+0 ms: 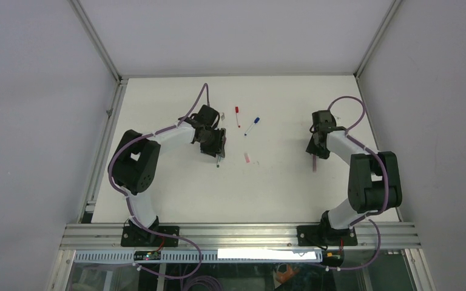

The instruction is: Insert the pens into the pen caps

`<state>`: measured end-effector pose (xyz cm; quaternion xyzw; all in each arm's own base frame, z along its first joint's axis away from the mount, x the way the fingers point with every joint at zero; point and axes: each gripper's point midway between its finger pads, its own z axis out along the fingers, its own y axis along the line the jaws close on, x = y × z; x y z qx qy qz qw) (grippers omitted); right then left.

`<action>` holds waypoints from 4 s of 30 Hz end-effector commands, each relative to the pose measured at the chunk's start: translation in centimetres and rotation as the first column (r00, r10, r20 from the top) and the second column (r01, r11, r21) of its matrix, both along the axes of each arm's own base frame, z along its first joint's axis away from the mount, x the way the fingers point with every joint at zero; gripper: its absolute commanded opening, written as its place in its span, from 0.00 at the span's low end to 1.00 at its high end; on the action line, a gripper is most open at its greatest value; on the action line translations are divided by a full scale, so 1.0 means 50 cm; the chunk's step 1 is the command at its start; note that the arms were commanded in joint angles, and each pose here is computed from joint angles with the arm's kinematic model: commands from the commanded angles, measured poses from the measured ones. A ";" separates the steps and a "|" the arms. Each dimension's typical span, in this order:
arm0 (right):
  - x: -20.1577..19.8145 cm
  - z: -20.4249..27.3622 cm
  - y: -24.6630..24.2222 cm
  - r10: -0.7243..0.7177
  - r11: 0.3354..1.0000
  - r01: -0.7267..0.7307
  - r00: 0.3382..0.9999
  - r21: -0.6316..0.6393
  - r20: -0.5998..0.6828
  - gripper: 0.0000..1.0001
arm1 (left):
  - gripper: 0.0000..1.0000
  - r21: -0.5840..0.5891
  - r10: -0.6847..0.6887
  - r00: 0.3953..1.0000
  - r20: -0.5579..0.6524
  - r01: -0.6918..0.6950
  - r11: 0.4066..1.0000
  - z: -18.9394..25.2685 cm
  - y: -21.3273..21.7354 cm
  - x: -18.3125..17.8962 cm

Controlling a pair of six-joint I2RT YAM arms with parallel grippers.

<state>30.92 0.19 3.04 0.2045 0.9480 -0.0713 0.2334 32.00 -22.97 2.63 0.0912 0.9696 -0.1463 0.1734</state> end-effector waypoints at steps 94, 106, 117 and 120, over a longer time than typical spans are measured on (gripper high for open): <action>-0.072 0.249 0.432 0.467 0.762 -0.618 0.732 0.195 0.496 0.57 | 0.00 -0.129 -0.136 0.842 0.522 0.235 0.963 0.188 -0.043 -0.062; -0.010 0.146 0.519 0.666 0.674 -0.729 0.669 0.118 0.330 0.50 | 0.00 -0.149 -0.052 0.835 0.548 0.158 0.976 0.221 0.043 -0.140; 0.013 0.088 0.589 0.730 0.636 -0.765 0.638 0.100 0.245 0.34 | 0.00 -0.206 -0.029 0.839 0.544 0.167 0.964 0.216 0.052 -0.174; 0.011 0.067 0.589 0.731 0.648 -0.756 0.651 0.092 0.206 0.30 | 0.00 -0.216 -0.019 0.833 0.554 0.165 0.962 0.221 0.055 -0.178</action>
